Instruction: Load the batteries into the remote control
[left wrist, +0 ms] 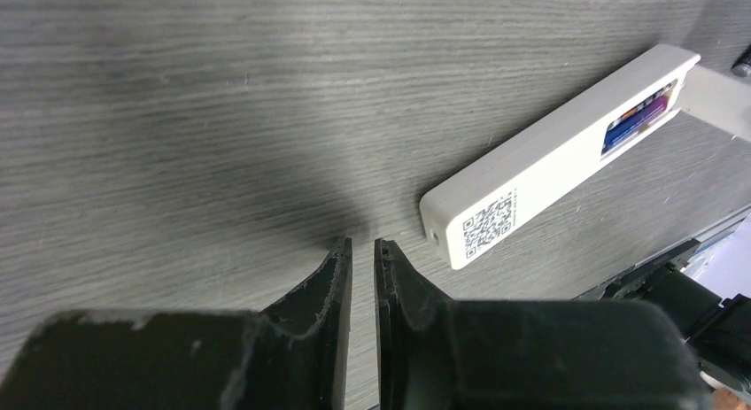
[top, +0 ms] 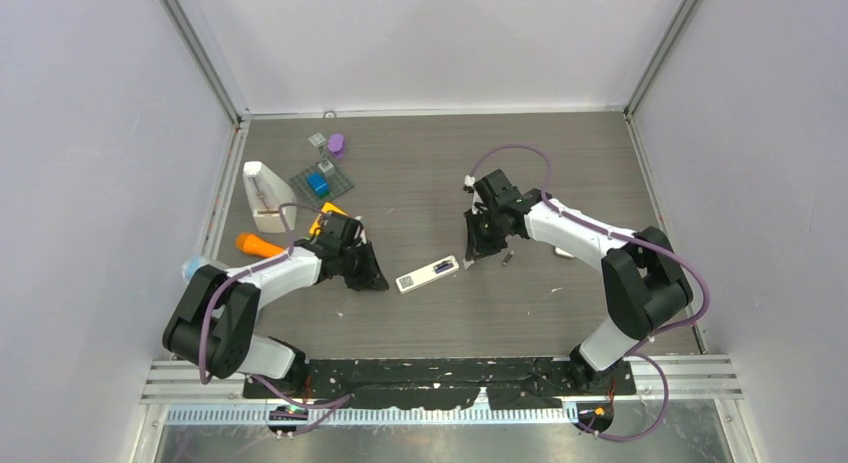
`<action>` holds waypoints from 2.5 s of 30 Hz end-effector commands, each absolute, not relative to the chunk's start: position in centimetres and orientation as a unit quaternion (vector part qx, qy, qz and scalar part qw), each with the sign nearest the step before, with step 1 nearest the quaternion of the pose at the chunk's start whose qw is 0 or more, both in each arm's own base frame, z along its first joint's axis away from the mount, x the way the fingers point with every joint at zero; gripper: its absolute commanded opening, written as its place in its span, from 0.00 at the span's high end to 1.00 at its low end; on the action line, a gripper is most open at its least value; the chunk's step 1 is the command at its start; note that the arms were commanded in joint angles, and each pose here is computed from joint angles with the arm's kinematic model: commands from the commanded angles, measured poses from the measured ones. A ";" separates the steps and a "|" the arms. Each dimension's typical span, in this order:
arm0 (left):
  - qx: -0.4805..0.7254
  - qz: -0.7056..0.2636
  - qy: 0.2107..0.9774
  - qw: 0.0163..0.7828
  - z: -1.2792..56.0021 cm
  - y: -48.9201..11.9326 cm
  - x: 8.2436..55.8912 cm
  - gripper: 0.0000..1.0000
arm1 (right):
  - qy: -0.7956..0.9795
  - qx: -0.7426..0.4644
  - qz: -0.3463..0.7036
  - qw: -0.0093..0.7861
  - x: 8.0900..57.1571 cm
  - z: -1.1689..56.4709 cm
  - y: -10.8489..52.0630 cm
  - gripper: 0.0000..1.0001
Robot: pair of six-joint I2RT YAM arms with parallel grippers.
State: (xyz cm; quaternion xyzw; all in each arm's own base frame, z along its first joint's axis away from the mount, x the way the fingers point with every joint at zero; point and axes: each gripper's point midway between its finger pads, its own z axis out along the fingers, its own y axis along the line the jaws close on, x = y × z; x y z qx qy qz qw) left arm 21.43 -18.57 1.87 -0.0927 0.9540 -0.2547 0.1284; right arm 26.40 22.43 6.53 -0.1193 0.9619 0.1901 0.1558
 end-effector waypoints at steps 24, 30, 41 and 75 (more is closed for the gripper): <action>-0.137 -0.253 0.940 0.184 4.4 -18.6 27.8 0.73 | 0.938 -0.121 0.288 0.148 24.2 8.2 24.8 0.95; -0.156 -0.203 0.948 0.188 4.0 -16.7 28.1 0.71 | 0.949 -0.092 0.234 0.191 25.7 9.6 23.0 0.95; -0.098 -0.294 0.924 0.225 6.9 -18.9 28.2 0.43 | 0.903 -0.098 0.372 0.189 25.1 13.2 27.4 0.95; -0.066 -0.309 0.936 0.156 3.1 -19.4 25.1 0.41 | 0.899 0.036 0.423 0.106 24.2 5.7 28.6 0.95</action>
